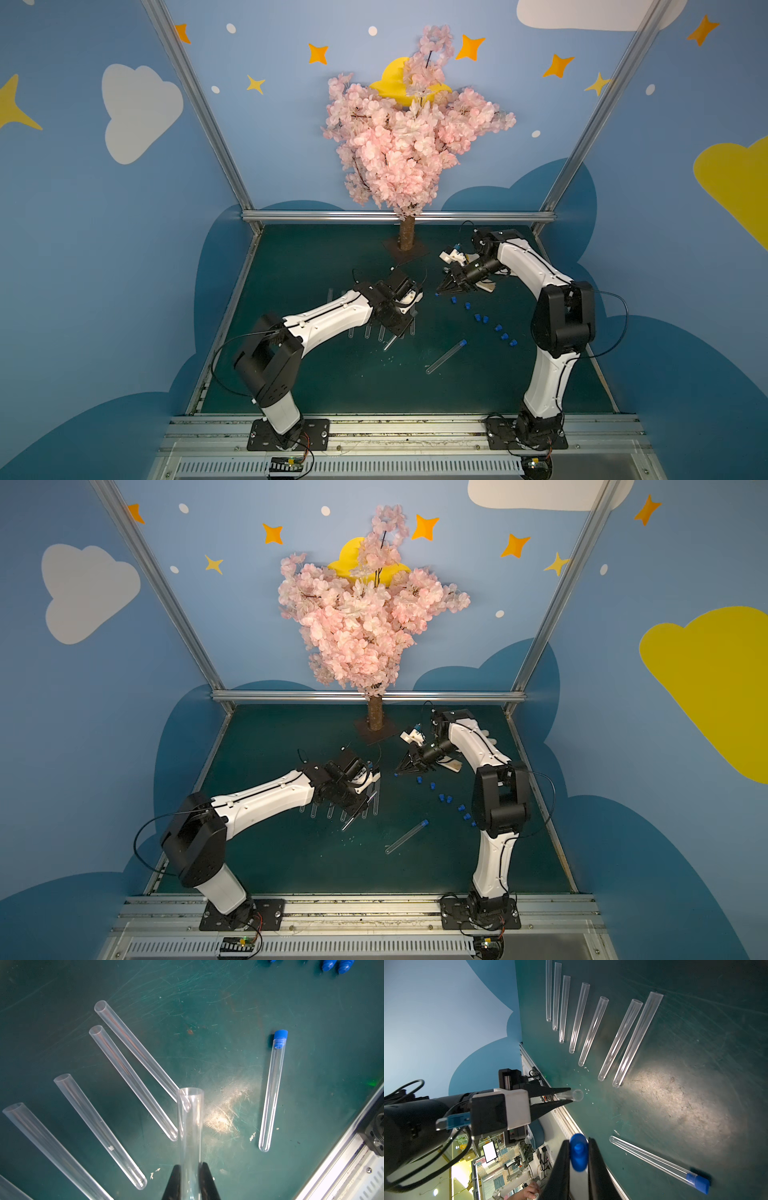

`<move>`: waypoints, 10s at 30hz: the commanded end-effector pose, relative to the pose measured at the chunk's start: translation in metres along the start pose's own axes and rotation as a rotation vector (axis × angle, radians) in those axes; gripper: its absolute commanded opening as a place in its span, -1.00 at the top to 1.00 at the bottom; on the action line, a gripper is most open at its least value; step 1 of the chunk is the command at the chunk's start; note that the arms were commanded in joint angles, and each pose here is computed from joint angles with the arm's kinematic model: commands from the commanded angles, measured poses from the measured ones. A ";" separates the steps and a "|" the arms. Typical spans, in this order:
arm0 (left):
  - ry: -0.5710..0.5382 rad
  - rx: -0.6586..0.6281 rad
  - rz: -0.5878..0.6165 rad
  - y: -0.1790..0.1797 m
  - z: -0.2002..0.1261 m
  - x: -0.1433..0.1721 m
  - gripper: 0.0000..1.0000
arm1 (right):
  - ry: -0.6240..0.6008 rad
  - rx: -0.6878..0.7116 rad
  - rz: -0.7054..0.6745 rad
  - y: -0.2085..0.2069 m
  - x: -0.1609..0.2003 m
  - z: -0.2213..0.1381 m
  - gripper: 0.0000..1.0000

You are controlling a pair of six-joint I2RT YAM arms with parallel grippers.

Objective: Remove stoppers from test tubes
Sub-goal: Place the stopper at the center of the board, then place the test tube at the center of the board, then pick up the test tube at the center of the board, then open the stopper on the test tube.

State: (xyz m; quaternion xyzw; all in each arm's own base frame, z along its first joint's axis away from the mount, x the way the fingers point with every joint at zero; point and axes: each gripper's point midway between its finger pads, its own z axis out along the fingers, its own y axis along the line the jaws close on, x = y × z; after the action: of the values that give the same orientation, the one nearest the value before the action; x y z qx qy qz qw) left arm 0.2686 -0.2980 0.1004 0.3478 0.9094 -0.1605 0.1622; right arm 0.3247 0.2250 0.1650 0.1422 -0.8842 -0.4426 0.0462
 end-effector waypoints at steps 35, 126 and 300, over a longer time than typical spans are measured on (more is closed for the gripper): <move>-0.038 -0.047 -0.120 0.016 -0.026 0.004 0.92 | 0.136 0.473 0.273 -0.135 -0.043 0.033 1.00; 0.081 -0.471 -0.633 0.297 -0.048 0.096 0.92 | -0.069 0.200 -0.264 0.079 -0.023 0.045 -0.79; -0.078 0.038 -0.049 0.012 -0.054 -0.037 0.72 | 0.012 -0.203 -0.004 0.046 -0.015 0.036 -0.14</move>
State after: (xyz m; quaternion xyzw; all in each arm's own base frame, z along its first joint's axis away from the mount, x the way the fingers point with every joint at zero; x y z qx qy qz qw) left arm 0.2919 -0.2866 0.1498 0.3146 0.9156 -0.1810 0.1729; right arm 0.3259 0.2796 0.1799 0.1287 -0.8339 -0.5337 0.0562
